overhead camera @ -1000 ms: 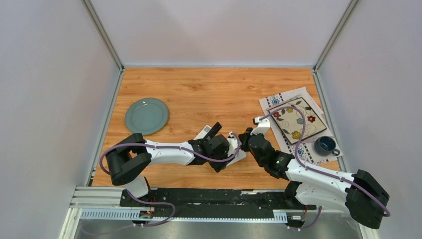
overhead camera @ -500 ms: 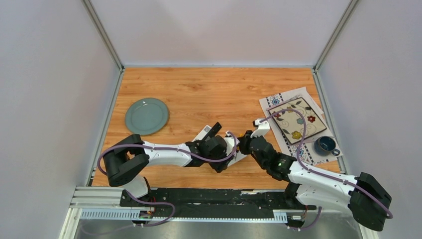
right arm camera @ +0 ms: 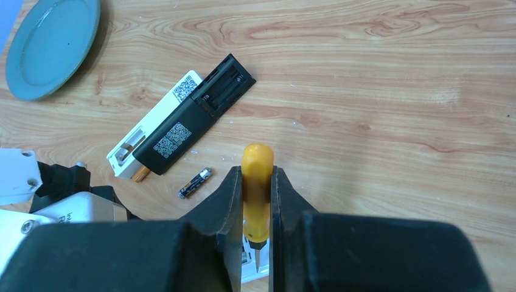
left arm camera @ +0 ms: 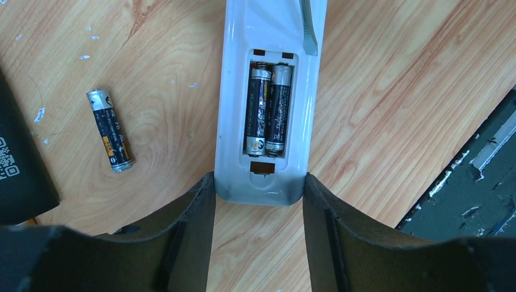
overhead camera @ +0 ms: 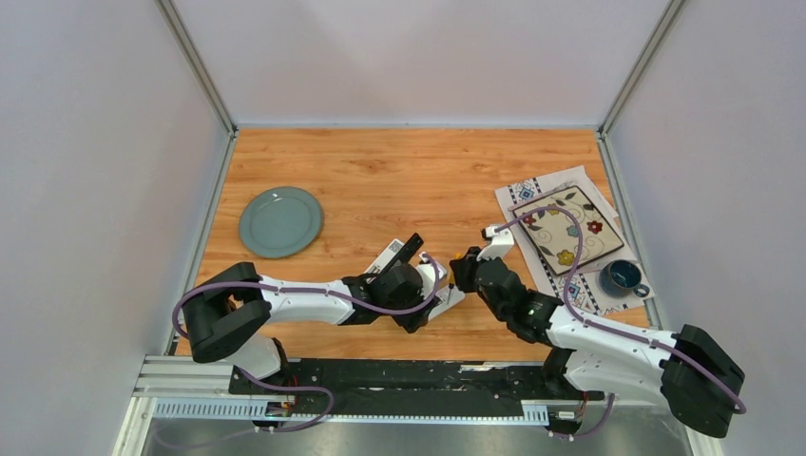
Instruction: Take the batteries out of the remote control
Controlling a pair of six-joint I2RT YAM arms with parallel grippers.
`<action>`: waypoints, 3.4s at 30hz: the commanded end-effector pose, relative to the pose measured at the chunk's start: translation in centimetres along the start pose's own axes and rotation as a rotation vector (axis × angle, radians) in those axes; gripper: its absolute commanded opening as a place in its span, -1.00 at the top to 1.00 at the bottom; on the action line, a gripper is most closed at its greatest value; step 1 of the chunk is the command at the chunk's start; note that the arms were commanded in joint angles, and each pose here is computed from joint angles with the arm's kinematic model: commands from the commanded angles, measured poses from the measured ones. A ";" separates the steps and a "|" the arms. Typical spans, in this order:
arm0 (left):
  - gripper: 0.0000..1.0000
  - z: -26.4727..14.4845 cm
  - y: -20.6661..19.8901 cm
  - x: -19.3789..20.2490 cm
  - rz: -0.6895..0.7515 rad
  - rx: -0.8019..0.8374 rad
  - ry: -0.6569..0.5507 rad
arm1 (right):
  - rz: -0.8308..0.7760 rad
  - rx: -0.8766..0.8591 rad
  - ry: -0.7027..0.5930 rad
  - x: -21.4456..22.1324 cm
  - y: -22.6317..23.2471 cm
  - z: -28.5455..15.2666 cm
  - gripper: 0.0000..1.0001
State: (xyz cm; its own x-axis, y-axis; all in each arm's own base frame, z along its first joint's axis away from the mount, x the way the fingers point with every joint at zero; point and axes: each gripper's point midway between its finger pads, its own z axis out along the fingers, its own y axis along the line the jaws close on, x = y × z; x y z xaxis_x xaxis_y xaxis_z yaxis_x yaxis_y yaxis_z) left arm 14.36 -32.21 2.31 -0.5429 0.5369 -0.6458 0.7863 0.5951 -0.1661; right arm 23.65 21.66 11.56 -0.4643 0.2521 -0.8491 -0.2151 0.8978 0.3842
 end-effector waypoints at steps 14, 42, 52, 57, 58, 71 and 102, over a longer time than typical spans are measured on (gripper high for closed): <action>1.00 -0.3 -0.9 -1.6 -0.017 0.032 -0.055 | 0.053 -0.144 -0.116 -4.6 4.3 0.0 1.00; 1.00 0.0 -0.9 -1.3 -0.017 0.029 -0.034 | -0.101 -0.041 -0.059 -2.5 2.5 2.2 1.00; 1.00 0.2 -0.9 -1.1 -0.018 0.029 -0.024 | -0.077 -0.094 -0.003 -0.6 3.1 2.4 1.00; 1.00 0.3 -0.9 -1.2 -0.020 0.031 -0.025 | -0.066 -0.126 -0.021 -1.6 3.9 1.7 1.00; 1.00 0.3 -0.9 -1.2 -0.020 0.030 -0.025 | -0.065 -0.132 -0.020 -1.6 4.0 1.6 1.00; 1.00 0.3 -1.0 -1.2 -0.021 0.033 -0.026 | -0.061 -0.135 -0.004 -1.0 3.4 1.0 1.00; 1.00 0.4 -0.9 -0.9 -0.030 0.029 -0.021 | 0.107 -0.052 0.094 4.4 0.8 2.2 1.00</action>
State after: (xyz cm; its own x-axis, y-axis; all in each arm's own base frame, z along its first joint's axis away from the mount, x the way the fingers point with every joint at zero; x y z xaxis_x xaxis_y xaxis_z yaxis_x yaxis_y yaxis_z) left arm 14.28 -32.51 2.34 -0.5552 0.5244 -0.6456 0.7794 0.5989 -0.1839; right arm 25.31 24.25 10.44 -0.4646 0.2655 -0.8448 -0.2515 0.8752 0.4133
